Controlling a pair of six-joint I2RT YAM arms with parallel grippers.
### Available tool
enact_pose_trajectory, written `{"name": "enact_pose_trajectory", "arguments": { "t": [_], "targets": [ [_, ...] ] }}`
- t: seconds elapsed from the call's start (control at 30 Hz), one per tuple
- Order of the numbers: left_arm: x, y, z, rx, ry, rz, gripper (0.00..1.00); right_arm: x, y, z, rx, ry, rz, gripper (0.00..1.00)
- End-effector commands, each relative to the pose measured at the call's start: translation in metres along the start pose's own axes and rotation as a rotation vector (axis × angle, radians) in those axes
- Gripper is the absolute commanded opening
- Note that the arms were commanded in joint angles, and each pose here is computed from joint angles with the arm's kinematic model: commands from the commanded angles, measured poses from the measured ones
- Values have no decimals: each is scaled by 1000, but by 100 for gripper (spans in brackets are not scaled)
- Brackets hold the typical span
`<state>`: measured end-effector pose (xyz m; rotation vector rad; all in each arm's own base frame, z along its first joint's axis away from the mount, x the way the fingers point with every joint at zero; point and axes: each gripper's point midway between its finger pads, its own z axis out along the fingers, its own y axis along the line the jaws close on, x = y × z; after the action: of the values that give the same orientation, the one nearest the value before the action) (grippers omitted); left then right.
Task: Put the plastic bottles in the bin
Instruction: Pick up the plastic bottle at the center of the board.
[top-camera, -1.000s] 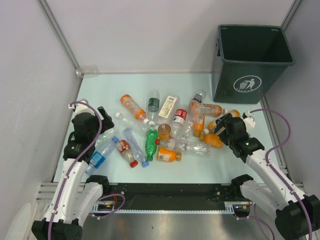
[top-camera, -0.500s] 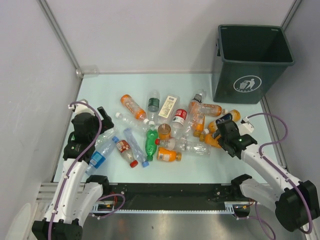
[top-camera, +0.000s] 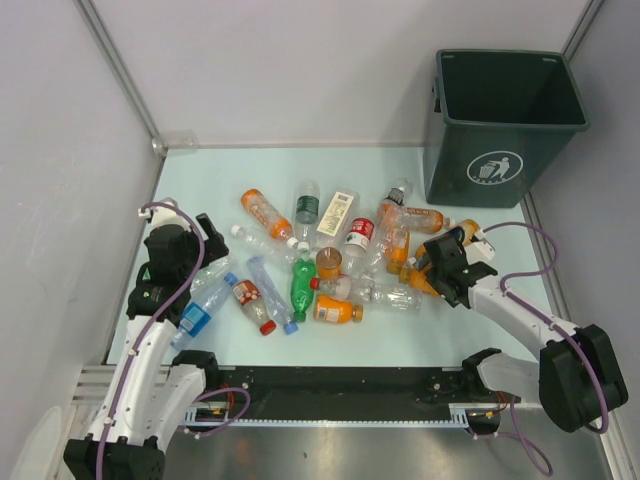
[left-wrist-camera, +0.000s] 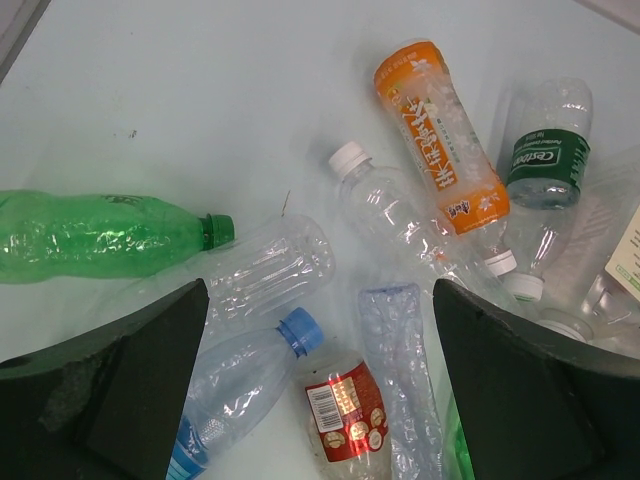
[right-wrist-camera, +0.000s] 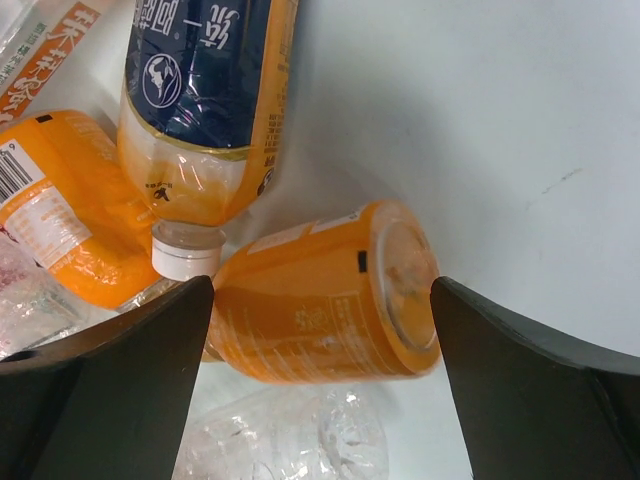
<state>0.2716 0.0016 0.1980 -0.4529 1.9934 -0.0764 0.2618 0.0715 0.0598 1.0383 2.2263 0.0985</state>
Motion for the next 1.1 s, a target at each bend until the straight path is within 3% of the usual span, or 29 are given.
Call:
{"name": "enact_pose_trajectory", "arguments": {
  "t": [0.0,0.37,0.5,0.57,0.7,1.07],
  "targets": [
    [-18,-6,-4,22,-43,2,100,3,2,4,-20,-5,44,95],
    [-17,-7,-5,31,-42,3,100,15,-9,14,-11,28,51,93],
    [-17,-7,-5,34,-44,1,100,18,-14,18,3,33,53,87],
    [-17,-7,-5,33,-43,1,100,19,-19,19,19,34,60,80],
    [-16,-6,-6,30,-43,1,100,18,-22,19,29,32,58,53],
    [-16,-6,-6,29,-41,0,100,6,-21,5,-7,2,65,21]
  ]
}}
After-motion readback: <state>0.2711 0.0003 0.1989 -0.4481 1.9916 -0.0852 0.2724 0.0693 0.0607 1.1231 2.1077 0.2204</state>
